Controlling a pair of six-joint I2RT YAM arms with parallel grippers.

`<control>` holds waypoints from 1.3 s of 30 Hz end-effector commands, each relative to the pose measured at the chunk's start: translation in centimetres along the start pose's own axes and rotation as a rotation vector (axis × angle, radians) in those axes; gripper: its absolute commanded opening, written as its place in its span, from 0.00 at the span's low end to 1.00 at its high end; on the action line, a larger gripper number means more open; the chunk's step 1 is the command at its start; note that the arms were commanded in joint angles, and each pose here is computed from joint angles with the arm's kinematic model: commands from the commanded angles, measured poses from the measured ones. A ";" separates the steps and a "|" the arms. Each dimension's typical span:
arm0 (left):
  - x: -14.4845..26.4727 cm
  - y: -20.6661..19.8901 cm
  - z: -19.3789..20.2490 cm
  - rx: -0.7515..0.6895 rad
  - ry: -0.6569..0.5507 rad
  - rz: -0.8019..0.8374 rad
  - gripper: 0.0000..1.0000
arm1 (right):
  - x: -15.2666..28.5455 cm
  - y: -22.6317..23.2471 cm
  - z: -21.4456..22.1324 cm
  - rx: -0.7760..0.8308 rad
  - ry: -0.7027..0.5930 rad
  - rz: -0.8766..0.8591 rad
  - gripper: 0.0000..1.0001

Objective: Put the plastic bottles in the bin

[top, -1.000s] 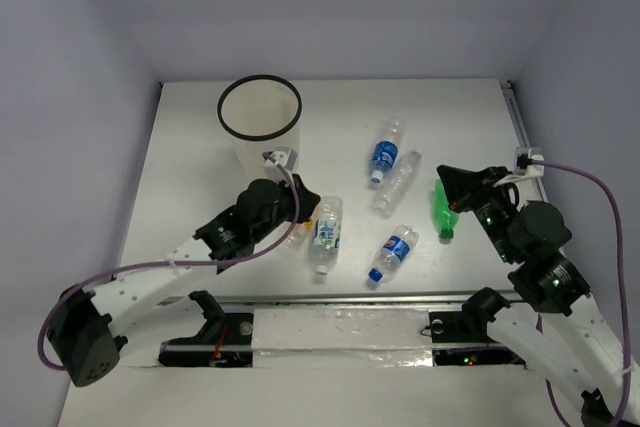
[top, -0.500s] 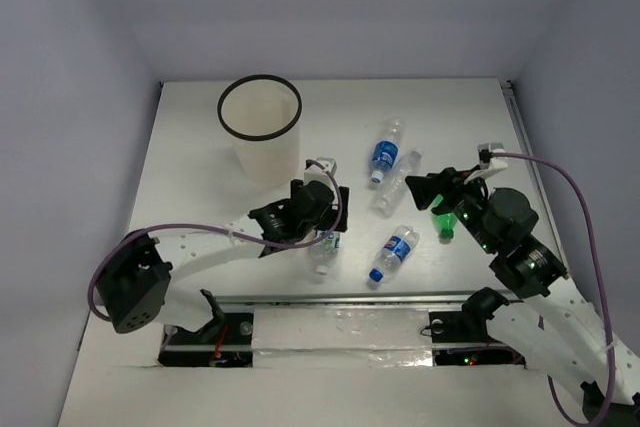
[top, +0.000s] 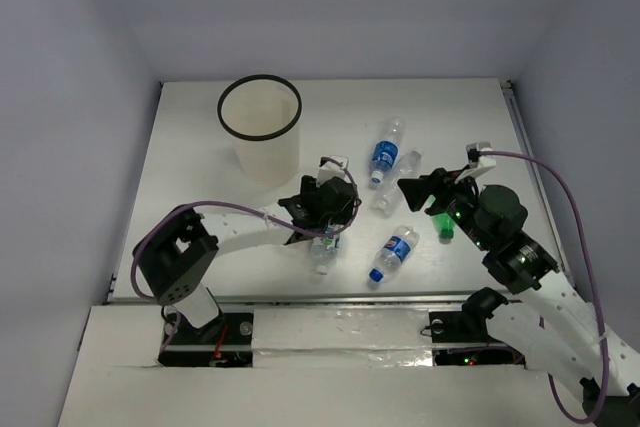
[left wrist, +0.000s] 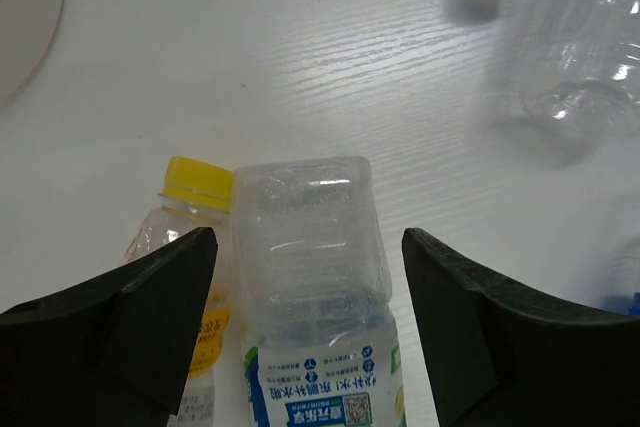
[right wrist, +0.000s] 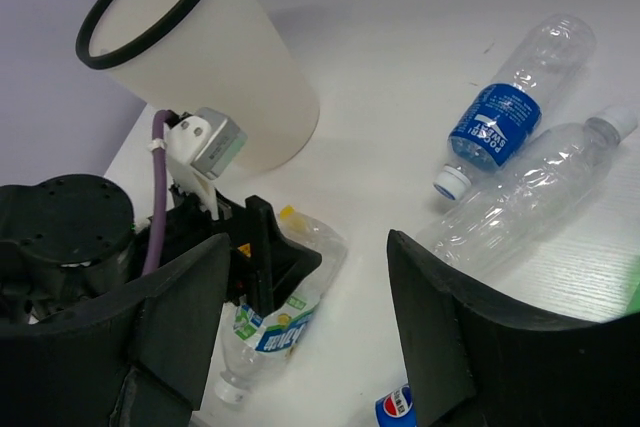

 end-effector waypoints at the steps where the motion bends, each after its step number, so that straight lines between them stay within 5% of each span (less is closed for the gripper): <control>1: -0.7 -0.5 -1.5 -0.017 -0.058 -0.037 0.72 | -0.1 0.7 -1.1 0.004 -0.049 -0.036 0.70; 10: -1.3 -1.4 -1.6 -0.031 -0.073 -0.024 0.55 | -0.6 0.8 -0.8 0.004 -0.038 -0.037 0.70; 14: -0.9 -1.7 -2.3 -0.022 -0.089 -0.011 0.35 | -0.5 0.8 -1.1 -0.003 -0.045 -0.038 0.70; 19: 2.3 -4.1 -5.4 0.053 -0.147 0.165 0.30 | -0.1 0.6 -1.5 -0.011 -0.055 -0.020 0.69; 21: 3.8 -5.3 -6.9 0.082 -0.175 0.247 0.28 | 0.2 0.5 -1.8 -0.021 -0.063 -0.006 0.60; 25: 10.0 -6.9 -12.8 0.161 -0.329 0.414 0.26 | 1.0 0.2 -2.3 -0.055 -0.093 0.012 0.19; 31: 20.0 -4.0 -25.7 0.309 -0.730 0.471 0.24 | 1.8 0.7 -2.7 -0.099 -0.122 -0.022 0.16; 39: 21.4 5.1 -38.1 0.418 -0.995 0.245 0.24 | 1.1 1.4 -1.6 -0.105 -0.092 -0.071 0.16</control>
Point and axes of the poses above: each gripper's point midway between its finger pads, its own x axis back along the fingers, its own y axis along the line the jaws close on, z = x × y, the point moved 3 cm from there along x, back along the fingers, and after that the axes turned 10 degrees about x, right-handed, at the moved point
